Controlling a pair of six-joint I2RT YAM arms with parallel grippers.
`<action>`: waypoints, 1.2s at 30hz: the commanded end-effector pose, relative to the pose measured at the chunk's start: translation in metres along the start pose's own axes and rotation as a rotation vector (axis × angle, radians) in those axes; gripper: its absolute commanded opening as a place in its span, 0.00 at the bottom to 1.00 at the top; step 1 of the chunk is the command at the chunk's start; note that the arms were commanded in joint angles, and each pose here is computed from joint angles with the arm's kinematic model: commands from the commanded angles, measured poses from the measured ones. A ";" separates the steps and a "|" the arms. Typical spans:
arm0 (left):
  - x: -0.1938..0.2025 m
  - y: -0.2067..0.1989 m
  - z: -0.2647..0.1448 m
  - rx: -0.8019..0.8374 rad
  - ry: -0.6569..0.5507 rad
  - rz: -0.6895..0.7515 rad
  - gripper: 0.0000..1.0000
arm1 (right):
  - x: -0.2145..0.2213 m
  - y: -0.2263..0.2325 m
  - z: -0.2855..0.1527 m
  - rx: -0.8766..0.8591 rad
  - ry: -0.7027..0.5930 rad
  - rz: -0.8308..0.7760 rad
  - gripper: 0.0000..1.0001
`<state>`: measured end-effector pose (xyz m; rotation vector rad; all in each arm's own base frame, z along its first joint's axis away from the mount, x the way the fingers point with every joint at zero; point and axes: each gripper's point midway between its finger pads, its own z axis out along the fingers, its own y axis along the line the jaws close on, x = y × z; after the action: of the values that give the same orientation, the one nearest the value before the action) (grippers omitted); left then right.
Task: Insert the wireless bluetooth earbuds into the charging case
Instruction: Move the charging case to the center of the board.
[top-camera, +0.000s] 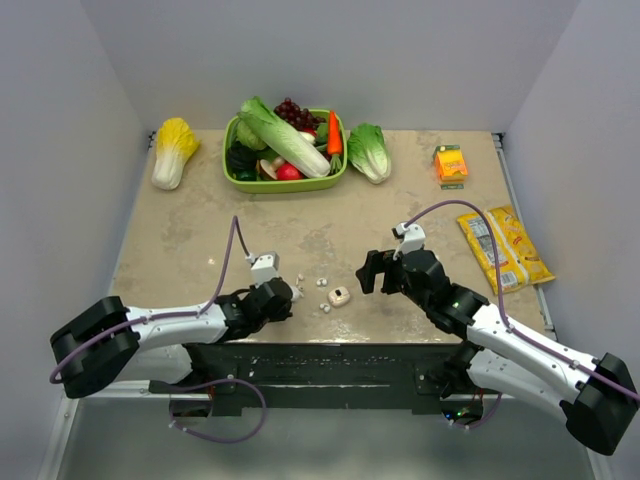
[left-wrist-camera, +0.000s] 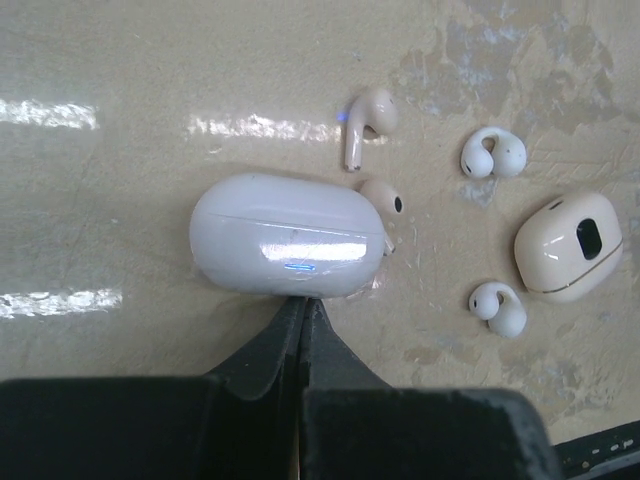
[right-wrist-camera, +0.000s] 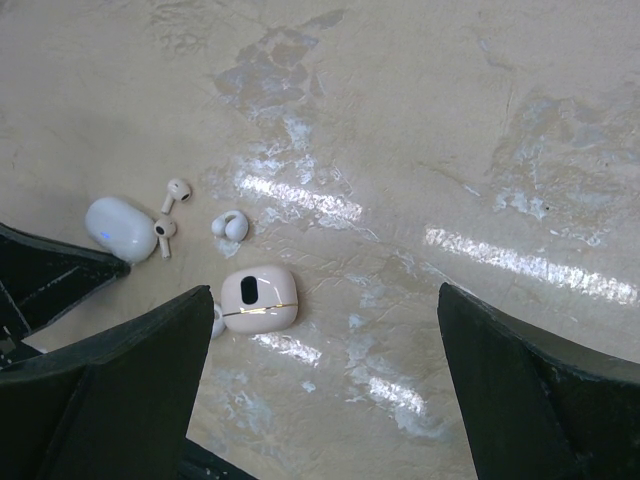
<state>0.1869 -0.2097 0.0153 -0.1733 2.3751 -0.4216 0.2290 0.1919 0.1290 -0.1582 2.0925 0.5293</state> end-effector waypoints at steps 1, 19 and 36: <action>0.008 0.043 0.004 -0.142 0.041 0.079 0.00 | -0.008 0.004 -0.002 -0.010 -0.024 0.017 0.96; -0.018 0.041 0.023 -0.148 0.015 0.106 0.00 | -0.006 0.003 0.004 0.006 -0.011 0.010 0.96; -0.042 0.008 0.051 -0.067 0.008 0.101 0.00 | -0.010 0.004 0.010 0.019 -0.009 0.004 0.97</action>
<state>0.2595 -0.2023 0.0164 -0.1375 2.3313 -0.2907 0.2312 0.1919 0.1075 -0.1693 2.1581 0.4757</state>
